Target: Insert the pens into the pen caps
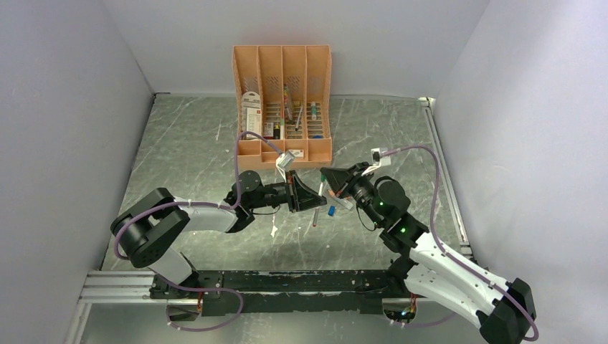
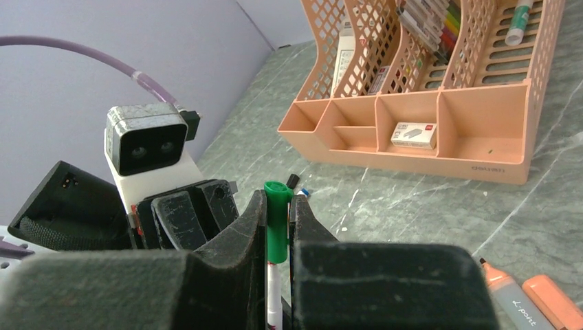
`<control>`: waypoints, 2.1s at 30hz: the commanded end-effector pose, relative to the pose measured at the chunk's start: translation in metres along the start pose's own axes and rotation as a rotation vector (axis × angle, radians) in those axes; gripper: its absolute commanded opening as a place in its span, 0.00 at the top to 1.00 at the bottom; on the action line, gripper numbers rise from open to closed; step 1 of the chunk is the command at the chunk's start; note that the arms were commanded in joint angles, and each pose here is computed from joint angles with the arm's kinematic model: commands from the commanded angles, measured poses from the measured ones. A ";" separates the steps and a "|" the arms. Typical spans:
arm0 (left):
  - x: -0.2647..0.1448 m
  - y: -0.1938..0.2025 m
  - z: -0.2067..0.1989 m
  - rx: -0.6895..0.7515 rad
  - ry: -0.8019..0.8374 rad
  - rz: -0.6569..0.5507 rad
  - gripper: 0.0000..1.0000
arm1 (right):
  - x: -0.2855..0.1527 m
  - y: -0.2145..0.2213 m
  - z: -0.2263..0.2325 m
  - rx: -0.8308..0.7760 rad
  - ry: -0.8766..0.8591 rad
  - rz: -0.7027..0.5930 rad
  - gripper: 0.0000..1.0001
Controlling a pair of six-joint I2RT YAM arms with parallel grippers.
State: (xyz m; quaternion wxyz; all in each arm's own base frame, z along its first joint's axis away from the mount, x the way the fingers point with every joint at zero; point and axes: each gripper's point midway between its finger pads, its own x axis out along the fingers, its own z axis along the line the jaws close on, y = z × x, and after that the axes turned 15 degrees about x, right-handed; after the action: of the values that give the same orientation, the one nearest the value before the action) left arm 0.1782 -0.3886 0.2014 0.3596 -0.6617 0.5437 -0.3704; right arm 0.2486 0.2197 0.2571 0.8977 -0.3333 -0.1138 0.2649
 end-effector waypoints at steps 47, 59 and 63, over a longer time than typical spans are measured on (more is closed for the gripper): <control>0.016 -0.033 0.012 0.342 0.115 0.198 0.93 | -0.031 -0.012 0.026 -0.087 -0.080 0.038 0.55; 0.015 -0.027 0.000 0.417 0.097 0.231 0.93 | -0.018 -0.012 0.025 -0.082 -0.070 0.031 0.59; 0.016 -0.030 -0.005 0.440 0.090 0.236 0.93 | -0.017 -0.008 0.023 -0.078 -0.068 0.042 0.76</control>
State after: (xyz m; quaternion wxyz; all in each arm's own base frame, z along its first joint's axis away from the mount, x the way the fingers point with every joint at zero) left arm 0.1900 -0.3988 0.2110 0.4938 -0.4923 0.5641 -0.4423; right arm 0.2293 0.2152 0.2563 0.8710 -0.3734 -0.1185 0.2966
